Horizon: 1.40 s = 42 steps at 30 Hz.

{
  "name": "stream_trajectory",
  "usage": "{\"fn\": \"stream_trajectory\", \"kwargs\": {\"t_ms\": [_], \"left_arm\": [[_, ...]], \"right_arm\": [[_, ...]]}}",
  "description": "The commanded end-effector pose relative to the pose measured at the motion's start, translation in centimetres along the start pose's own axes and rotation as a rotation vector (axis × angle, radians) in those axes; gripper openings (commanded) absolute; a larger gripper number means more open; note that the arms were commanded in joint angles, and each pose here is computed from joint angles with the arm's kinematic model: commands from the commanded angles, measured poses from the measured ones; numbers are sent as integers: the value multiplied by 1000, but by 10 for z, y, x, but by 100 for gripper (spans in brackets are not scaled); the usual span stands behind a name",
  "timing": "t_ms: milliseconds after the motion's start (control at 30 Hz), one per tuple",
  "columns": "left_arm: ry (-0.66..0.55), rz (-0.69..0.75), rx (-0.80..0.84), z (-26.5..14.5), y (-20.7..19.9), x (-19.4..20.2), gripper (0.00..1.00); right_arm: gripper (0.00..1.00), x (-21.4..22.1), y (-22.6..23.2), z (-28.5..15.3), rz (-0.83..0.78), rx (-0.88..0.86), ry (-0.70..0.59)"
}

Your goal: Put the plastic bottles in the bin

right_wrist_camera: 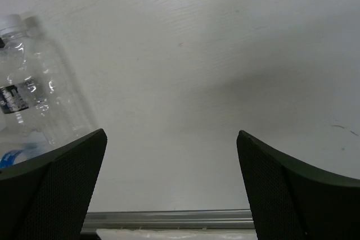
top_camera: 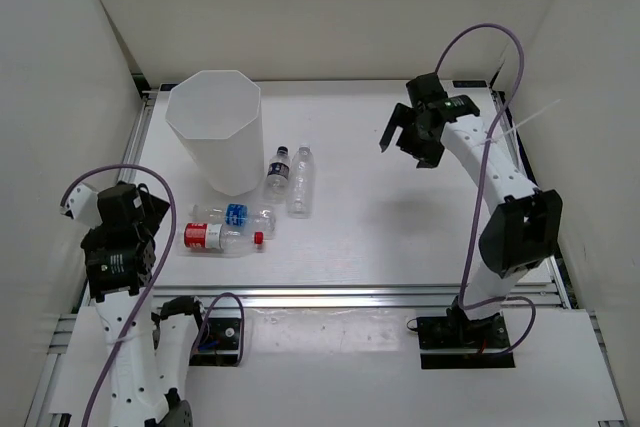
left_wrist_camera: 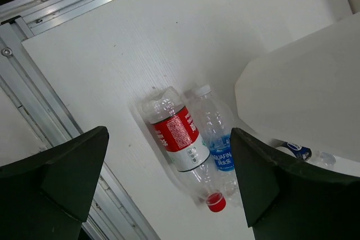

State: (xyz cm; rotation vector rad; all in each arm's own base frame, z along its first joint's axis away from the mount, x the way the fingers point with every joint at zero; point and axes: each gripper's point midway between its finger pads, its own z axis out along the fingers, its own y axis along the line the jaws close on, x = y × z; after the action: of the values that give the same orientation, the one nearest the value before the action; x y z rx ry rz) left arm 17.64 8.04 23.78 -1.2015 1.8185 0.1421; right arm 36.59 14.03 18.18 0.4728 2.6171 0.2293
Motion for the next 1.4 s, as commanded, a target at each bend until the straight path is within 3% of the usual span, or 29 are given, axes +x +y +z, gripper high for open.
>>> {"fn": "stream_trajectory", "kwargs": {"t_ms": [0,100,167,333,567,800,967,1033,1067,1167,1267,1367], "left_arm": [[-4,-2,-44,2,3,-4,100],[61,23,20,1,-9,6,100],[51,-12,68,-2,-14,8,100],[52,-106,121,-3,-24,10,100],[49,15,88,-3,-19,4,100],[72,41,69,-1,-12,13,100],[124,32,64,-1,-4,30,100],[129,22,72,-2,-4,33,100],[129,22,72,-2,-4,33,100],[127,41,74,-4,-2,33,100],[118,46,83,-3,-4,31,100],[56,-97,68,-7,-6,18,100]], "right_arm": [[100,-6,47,11,-51,-198,53],[100,14,90,34,-83,-411,263],[100,26,104,49,-127,-457,336],[100,36,125,81,-177,-514,363],[100,79,144,126,-175,-559,508],[100,119,191,123,-267,-713,577],[99,134,200,142,-236,-702,631],[92,138,199,146,-221,-696,653],[80,138,199,146,-221,-696,653],[59,143,185,151,-199,-660,672],[40,131,166,132,-144,-632,662],[31,83,176,77,-116,-714,516]]}}
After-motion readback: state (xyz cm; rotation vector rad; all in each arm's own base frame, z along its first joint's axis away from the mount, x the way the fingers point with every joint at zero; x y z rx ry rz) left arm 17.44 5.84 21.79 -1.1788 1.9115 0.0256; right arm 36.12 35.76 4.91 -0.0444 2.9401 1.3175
